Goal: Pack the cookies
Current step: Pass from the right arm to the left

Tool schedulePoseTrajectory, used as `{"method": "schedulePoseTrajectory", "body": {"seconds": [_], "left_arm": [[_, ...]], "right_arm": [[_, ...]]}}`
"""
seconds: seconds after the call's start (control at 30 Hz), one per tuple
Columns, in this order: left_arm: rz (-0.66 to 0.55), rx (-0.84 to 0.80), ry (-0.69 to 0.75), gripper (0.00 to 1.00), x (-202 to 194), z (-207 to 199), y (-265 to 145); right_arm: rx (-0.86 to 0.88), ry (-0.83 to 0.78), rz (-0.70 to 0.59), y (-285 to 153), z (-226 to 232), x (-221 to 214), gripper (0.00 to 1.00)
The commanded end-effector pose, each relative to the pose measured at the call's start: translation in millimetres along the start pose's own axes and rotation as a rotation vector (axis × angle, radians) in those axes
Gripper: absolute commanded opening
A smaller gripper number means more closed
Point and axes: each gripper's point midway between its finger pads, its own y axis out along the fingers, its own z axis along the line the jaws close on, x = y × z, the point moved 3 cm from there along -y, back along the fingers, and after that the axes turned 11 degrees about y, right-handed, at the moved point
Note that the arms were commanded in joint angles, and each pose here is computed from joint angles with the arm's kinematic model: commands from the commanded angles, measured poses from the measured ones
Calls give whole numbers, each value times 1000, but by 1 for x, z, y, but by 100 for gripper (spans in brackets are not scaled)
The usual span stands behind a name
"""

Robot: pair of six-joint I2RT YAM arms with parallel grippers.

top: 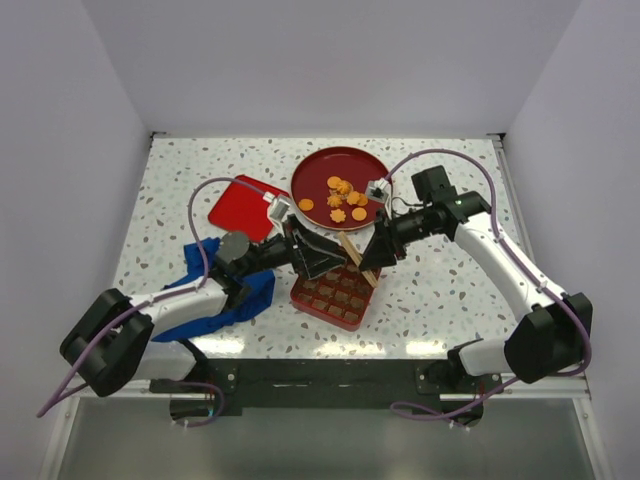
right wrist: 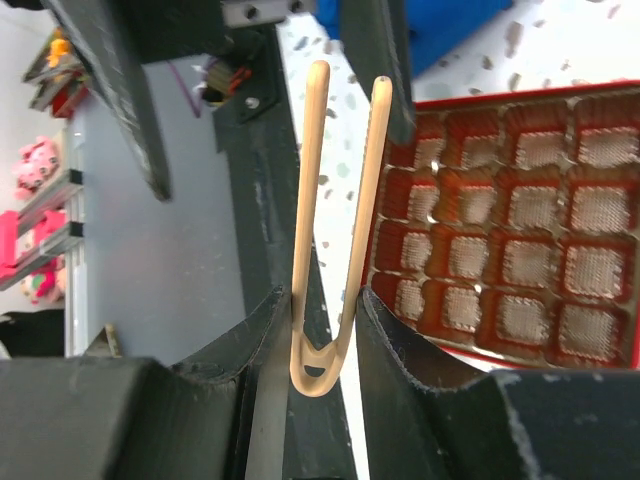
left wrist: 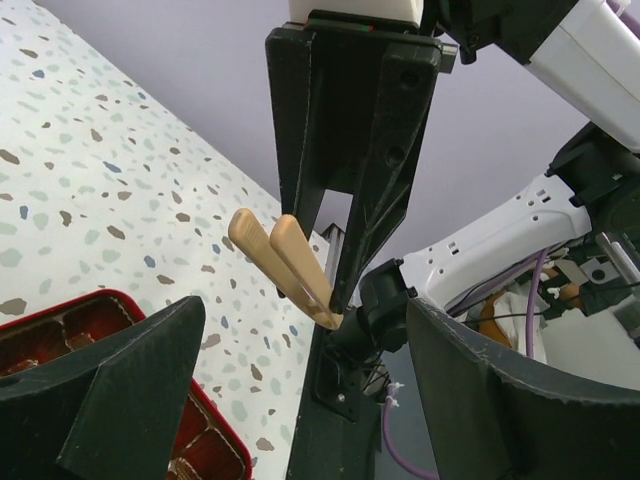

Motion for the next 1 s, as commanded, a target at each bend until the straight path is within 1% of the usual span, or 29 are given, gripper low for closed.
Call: {"method": "schedulePoseTrajectory", "body": {"seconds": [0.0, 0.27, 0.47, 0.67, 0.7, 0.77, 0.8, 0.87, 0.97], "left_arm": [[-66, -84, 77, 86, 17, -17, 11], [-88, -102, 80, 84, 20, -22, 15], [-99, -121, 81, 76, 21, -26, 17], [-119, -134, 83, 71, 25, -28, 18], [-125, -138, 85, 68, 26, -29, 18], [-125, -147, 82, 66, 25, -30, 18], [-133, -156, 86, 62, 26, -32, 18], [-136, -174, 86, 59, 26, -34, 18], [-140, -190, 81, 52, 26, -36, 18]], "right_arm": [[97, -52, -35, -5, 28, 11, 27], [159, -61, -24, -1, 39, 7, 28], [184, -65, -18, 1, 43, 5, 28], [218, -67, -15, 3, 48, 2, 28], [230, -67, -16, 2, 49, 2, 28], [237, -72, -14, 3, 50, 2, 29], [239, -70, -13, 3, 50, 1, 29], [242, -72, -14, 3, 51, 1, 29], [240, -70, -12, 4, 50, 1, 29]]}}
